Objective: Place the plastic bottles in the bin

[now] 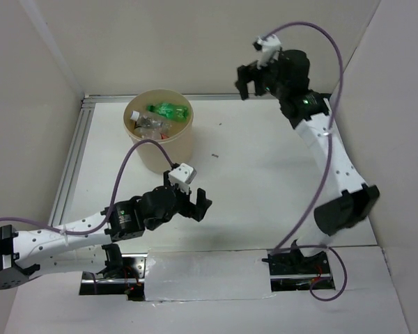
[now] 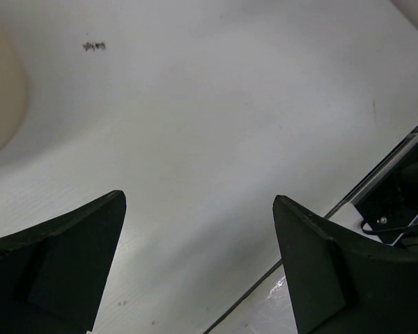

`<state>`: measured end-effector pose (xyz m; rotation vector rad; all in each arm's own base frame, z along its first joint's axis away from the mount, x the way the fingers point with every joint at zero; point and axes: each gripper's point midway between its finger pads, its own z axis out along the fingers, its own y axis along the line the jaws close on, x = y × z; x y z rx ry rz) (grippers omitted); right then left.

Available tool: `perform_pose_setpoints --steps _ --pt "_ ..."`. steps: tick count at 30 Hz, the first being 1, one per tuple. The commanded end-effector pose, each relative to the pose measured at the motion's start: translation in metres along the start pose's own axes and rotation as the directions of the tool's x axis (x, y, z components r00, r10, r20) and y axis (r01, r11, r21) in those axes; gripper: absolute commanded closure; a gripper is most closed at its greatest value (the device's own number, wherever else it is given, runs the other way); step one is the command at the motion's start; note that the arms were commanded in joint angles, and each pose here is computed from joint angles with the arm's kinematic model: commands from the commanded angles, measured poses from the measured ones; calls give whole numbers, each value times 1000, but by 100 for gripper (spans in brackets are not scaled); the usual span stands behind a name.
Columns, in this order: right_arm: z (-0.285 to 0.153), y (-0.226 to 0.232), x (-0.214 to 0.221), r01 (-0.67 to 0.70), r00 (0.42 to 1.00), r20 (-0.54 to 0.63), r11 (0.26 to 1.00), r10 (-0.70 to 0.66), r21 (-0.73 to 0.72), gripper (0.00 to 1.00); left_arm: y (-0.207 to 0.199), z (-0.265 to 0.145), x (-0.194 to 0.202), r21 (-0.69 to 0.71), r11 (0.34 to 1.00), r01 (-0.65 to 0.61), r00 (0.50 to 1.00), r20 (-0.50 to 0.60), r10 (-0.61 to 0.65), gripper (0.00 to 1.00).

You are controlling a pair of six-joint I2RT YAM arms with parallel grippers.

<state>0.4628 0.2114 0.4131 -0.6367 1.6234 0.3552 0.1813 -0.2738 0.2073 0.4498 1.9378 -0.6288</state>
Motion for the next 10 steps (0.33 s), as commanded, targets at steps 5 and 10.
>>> perform_pose_setpoints --steps 5,10 --pt "-127 -65 141 -51 940 -271 870 208 490 0 3 2 -45 -24 999 -33 996 83 35 1" --pt "-185 -54 230 -85 888 -343 842 306 533 0 10 8 -45 -31 999 -27 998 60 29 1"
